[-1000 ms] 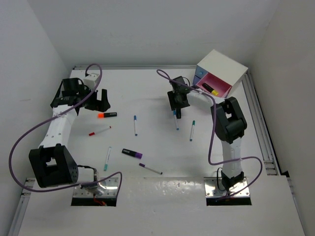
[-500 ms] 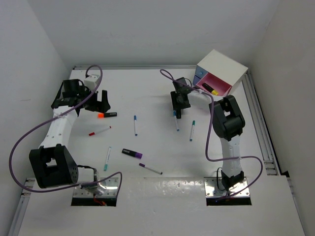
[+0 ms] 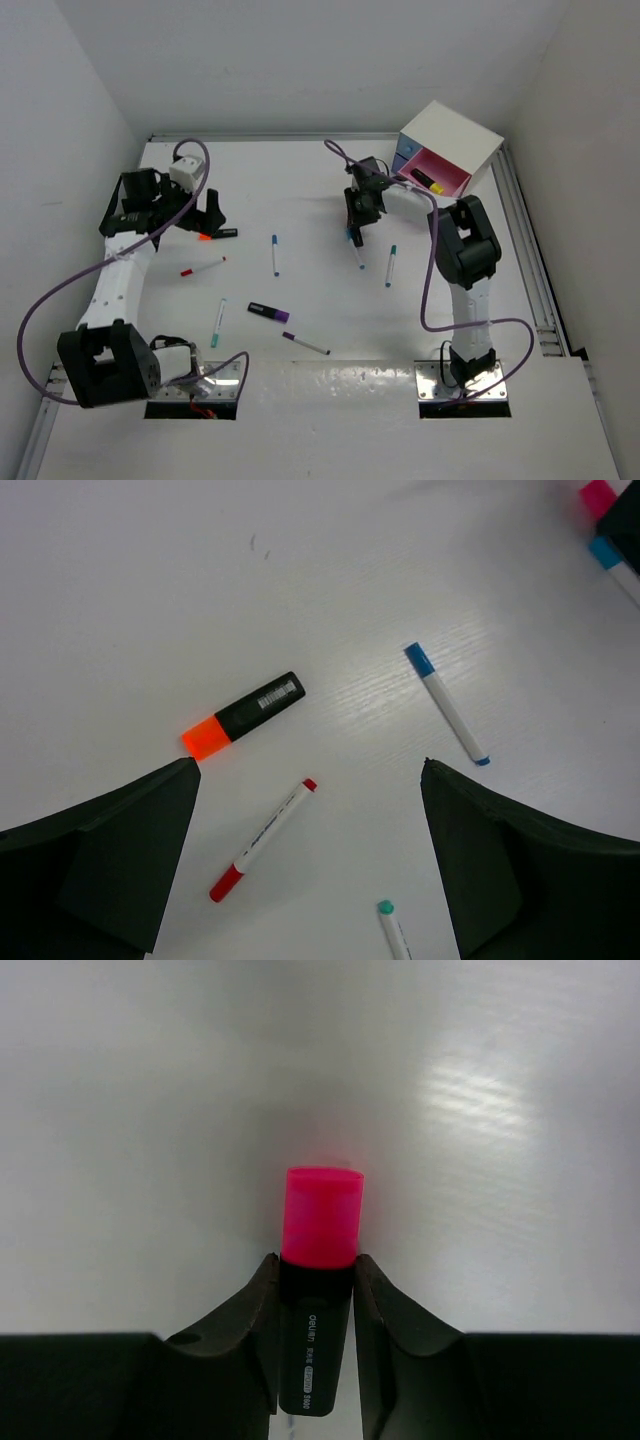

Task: Sort the stationery into containers
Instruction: Pick up the pen from the center of the board, then place the pen in the drawer.

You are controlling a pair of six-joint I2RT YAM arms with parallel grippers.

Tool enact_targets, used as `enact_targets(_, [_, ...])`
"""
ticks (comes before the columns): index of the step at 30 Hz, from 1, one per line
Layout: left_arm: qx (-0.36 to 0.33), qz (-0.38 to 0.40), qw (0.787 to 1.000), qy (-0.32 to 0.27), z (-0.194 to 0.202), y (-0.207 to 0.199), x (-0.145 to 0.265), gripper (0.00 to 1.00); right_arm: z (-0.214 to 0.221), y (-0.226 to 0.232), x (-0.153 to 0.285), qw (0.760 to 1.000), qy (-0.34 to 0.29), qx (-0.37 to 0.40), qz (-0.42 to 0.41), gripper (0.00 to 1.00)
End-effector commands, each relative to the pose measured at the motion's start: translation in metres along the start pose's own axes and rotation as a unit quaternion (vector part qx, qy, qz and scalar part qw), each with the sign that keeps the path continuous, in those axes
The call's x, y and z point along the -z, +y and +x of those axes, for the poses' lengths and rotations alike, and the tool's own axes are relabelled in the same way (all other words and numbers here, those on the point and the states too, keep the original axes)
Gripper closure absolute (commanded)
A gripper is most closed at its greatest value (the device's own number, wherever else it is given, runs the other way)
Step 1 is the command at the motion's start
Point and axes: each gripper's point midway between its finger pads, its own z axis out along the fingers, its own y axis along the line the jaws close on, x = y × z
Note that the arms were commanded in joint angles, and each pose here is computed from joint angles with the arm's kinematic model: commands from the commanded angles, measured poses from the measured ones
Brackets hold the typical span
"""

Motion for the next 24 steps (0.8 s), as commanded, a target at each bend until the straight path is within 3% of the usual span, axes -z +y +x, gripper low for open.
enact_targets(1, [-0.103,0.049,0.99,-0.087,-0.027,-0.028,0.026,0.01,-0.026,0.055,0.065,0.992,-0.033,0.009,-0.124,0.98])
enact_targets(5, [-0.241,0.106,0.947,-0.182,-0.041,-0.073,0.059,0.05,-0.019,0.103,0.115,0.962,0.009,0.016,-0.271,1.0])
enact_targets(8, [-0.362,0.143,0.888,-0.245,-0.042,-0.119,0.092,0.11,-0.002,0.131,0.142,0.936,0.055,-0.004,-0.347,1.0])
enact_targets(9, [-0.415,0.153,0.859,-0.256,-0.041,-0.132,0.096,0.13,0.004,0.135,0.146,0.932,0.063,-0.007,-0.357,1.0])
enact_targets(11, [-0.454,0.182,0.837,-0.245,-0.028,-0.149,0.104,0.16,0.014,0.151,0.159,0.919,0.082,-0.009,-0.386,1.0])
enact_targets(12, [-0.501,0.197,0.806,-0.247,-0.024,-0.161,0.106,0.16,0.02,0.156,0.163,0.913,0.098,-0.024,-0.396,1.0])
enact_targets(14, [-0.519,0.221,0.794,-0.225,-0.015,-0.17,0.113,0.17,0.027,0.173,0.175,0.894,0.126,-0.047,-0.427,1.0])
enact_targets(15, [-0.553,0.234,0.767,-0.226,-0.013,-0.178,0.114,0.18,0.033,0.177,0.174,0.89,0.14,-0.057,-0.431,1.0])
enact_targets(17, [-0.568,0.266,0.752,-0.204,-0.001,-0.186,0.118,0.18,0.043,0.191,0.179,0.874,0.167,-0.068,-0.45,1.0])
enact_targets(20, [-0.611,0.304,0.71,-0.174,0.017,-0.196,0.116,0.19,0.061,0.21,0.184,0.859,0.205,-0.066,-0.465,1.0])
enact_targets(21, [-0.63,0.321,0.685,-0.172,0.023,-0.204,0.116,0.19,0.065,0.212,0.185,0.857,0.212,-0.065,-0.465,1.0])
enact_targets(24, [-0.64,0.363,0.659,-0.154,0.038,-0.217,0.116,0.19,0.077,0.224,0.188,0.853,0.228,-0.049,-0.467,1.0])
